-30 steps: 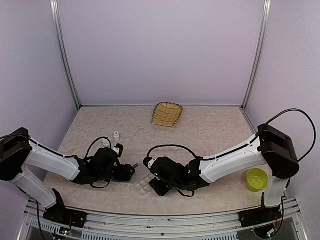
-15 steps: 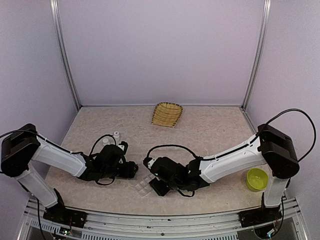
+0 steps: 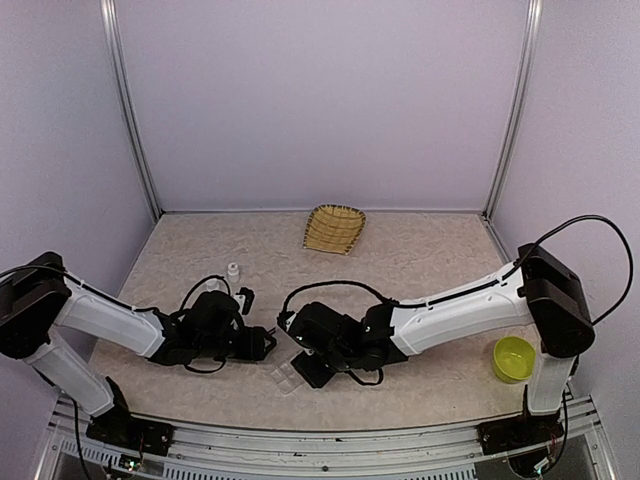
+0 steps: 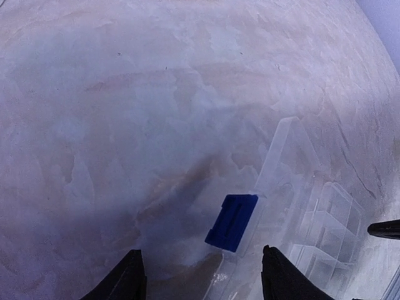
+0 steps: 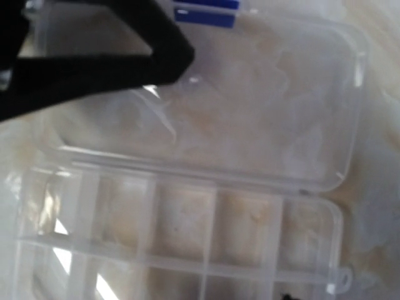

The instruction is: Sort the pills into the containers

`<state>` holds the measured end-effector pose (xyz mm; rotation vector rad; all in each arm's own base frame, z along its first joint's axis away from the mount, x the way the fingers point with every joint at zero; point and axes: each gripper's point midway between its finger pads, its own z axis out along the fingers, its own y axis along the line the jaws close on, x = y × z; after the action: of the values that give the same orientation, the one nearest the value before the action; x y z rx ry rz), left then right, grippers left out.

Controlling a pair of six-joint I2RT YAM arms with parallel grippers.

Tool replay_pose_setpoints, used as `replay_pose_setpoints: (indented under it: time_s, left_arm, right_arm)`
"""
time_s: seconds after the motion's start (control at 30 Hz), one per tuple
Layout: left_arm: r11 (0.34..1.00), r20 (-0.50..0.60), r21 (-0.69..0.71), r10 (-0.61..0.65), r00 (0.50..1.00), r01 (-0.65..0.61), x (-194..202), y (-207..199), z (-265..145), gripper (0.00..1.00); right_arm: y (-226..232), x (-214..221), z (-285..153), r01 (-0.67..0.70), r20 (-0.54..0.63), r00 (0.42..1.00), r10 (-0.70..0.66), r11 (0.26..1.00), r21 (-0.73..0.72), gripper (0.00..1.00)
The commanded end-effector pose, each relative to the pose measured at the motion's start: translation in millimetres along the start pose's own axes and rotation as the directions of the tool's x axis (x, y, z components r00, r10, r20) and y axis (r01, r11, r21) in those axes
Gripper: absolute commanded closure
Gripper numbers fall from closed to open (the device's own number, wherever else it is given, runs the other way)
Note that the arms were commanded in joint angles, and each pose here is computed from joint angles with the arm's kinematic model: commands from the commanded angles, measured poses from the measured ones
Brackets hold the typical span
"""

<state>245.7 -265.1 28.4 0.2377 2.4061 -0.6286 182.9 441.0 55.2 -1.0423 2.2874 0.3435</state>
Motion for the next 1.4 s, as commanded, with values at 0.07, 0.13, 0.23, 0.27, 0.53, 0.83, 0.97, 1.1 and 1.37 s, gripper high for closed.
replay_pose_setpoints:
  time_s: [0.07,0.13,0.23,0.27,0.53,0.83,0.97,1.1,1.37]
  left_arm:
    - [0.993,0.006,0.100,-0.062,0.998,0.061,0.6,-11.6,-4.9,0.42]
    - [0.990,0.005,0.114,-0.079,0.997,0.078,2.6,-10.7,-4.9,0.45]
    - [0.983,0.013,0.153,-0.108,0.994,0.105,1.5,-13.2,-5.9,0.49]
    - [0.979,0.013,0.167,-0.121,0.993,0.117,2.2,-13.2,-6.7,0.51]
    - [0.952,0.041,0.263,-0.175,0.984,0.158,-5.6,-21.0,-11.8,0.64]
    - [0.939,0.007,0.296,-0.185,0.983,0.175,-1.5,-25.7,-5.9,0.77]
    - [0.939,-0.021,0.292,-0.184,0.983,0.182,3.9,-25.6,-2.3,0.71]
    - [0.940,-0.042,0.283,-0.185,0.982,0.189,8.0,-24.5,-0.8,0.70]
    - [0.942,-0.058,0.277,-0.179,0.982,0.189,11.0,-24.1,-1.2,0.74]
  right_arm:
    - [-8.5,13.7,7.1,-0.012,-0.084,0.996,0.014,1.000,0.024,0.44]
    - [-11.6,17.3,8.6,-0.022,-0.090,0.996,0.024,0.999,0.027,0.45]
    - [-14.3,20.3,9.2,-0.035,-0.089,0.995,0.038,0.999,0.030,0.44]
    - [-15.0,21.4,9.3,-0.038,-0.088,0.995,0.041,0.999,0.032,0.44]
    - [-24.6,21.7,-0.7,-0.047,-0.058,0.997,0.050,0.997,0.058,0.44]
    - [-41.1,21.2,-16.6,-0.096,-0.020,0.995,0.098,0.991,0.098,0.44]
    - [-48.4,20.7,-23.8,-0.104,-0.007,0.994,0.105,0.988,0.113,0.45]
    - [-55.7,21.6,-28.3,-0.108,-0.001,0.994,0.109,0.986,0.127,0.44]
    - [-62.1,22.6,-28.6,-0.115,0.001,0.993,0.116,0.984,0.138,0.44]
